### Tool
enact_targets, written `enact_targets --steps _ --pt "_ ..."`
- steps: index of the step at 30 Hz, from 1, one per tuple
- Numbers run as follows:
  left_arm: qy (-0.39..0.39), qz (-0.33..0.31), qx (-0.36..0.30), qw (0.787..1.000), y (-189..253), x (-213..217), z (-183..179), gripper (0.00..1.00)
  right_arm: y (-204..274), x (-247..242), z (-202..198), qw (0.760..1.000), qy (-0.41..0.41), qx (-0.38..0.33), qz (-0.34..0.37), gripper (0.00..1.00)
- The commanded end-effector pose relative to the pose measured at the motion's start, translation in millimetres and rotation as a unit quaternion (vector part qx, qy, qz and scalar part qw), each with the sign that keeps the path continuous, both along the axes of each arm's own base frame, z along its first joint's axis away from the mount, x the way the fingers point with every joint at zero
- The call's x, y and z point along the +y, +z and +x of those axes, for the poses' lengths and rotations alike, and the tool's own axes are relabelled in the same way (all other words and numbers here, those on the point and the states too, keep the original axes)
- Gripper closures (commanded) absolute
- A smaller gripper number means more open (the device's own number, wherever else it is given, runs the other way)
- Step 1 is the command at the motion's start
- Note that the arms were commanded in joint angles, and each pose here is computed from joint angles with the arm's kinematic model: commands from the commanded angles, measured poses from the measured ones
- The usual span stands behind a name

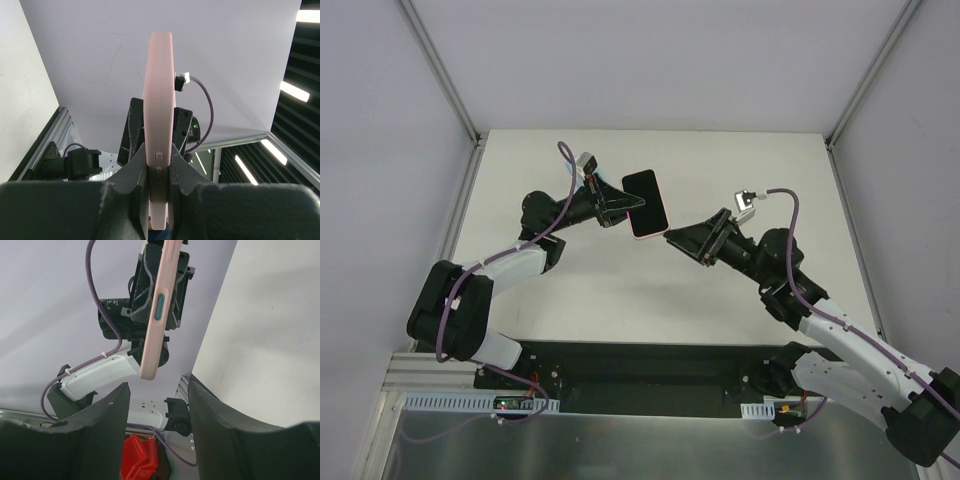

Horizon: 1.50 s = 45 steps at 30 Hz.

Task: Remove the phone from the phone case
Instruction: Remove the phone case from the phone.

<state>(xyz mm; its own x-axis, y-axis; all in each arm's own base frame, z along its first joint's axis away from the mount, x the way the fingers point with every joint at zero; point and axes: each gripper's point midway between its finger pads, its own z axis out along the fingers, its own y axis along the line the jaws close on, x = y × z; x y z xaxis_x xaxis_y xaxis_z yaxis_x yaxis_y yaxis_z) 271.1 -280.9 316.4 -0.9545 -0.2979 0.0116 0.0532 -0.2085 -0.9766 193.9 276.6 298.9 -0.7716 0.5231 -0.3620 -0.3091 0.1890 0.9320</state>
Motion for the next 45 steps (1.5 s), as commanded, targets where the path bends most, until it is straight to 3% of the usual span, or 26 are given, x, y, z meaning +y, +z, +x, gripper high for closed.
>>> enact_targets --steps 1,7,13,16,19,20,24,30,45 --pt "0.007 -0.051 -0.103 0.993 56.3 10.3 -19.7 1.00 39.4 4.8 5.4 0.999 0.007 -0.042 0.022 0.48" --pt "0.007 -0.051 -0.107 0.993 58.9 10.9 -22.4 1.00 52.8 10.6 11.1 0.997 0.020 -0.059 0.048 0.60" --pt "0.003 -0.050 -0.111 0.993 60.6 10.6 -23.0 1.00 51.5 12.5 12.5 0.995 0.026 -0.063 0.067 0.99" --pt "-0.008 -0.043 -0.100 0.994 54.5 8.7 -23.0 1.00 57.2 16.4 5.9 0.991 0.048 -0.109 0.063 0.99" --pt "-0.021 -0.039 -0.065 0.997 45.0 6.3 -20.7 1.00 84.8 26.6 -22.1 0.966 0.136 -0.206 0.081 0.99" --pt "-0.028 -0.041 -0.052 0.997 45.1 6.0 -21.9 1.00 97.7 26.0 -41.5 0.945 0.182 -0.255 0.096 0.99" --pt "-0.051 -0.043 -0.052 0.996 57.0 1.8 -33.2 1.00 106.9 28.1 -65.7 0.904 0.252 -0.335 0.086 0.99" --pt "-0.073 -0.022 -0.056 0.996 65.5 -4.3 -52.6 1.00 85.0 31.6 -75.8 0.879 0.311 -0.356 0.056 0.99" --pt "-0.075 -0.026 -0.089 0.993 89.0 3.6 -78.5 1.00 44.0 43.4 -15.0 0.938 0.194 -0.285 -0.024 0.99"
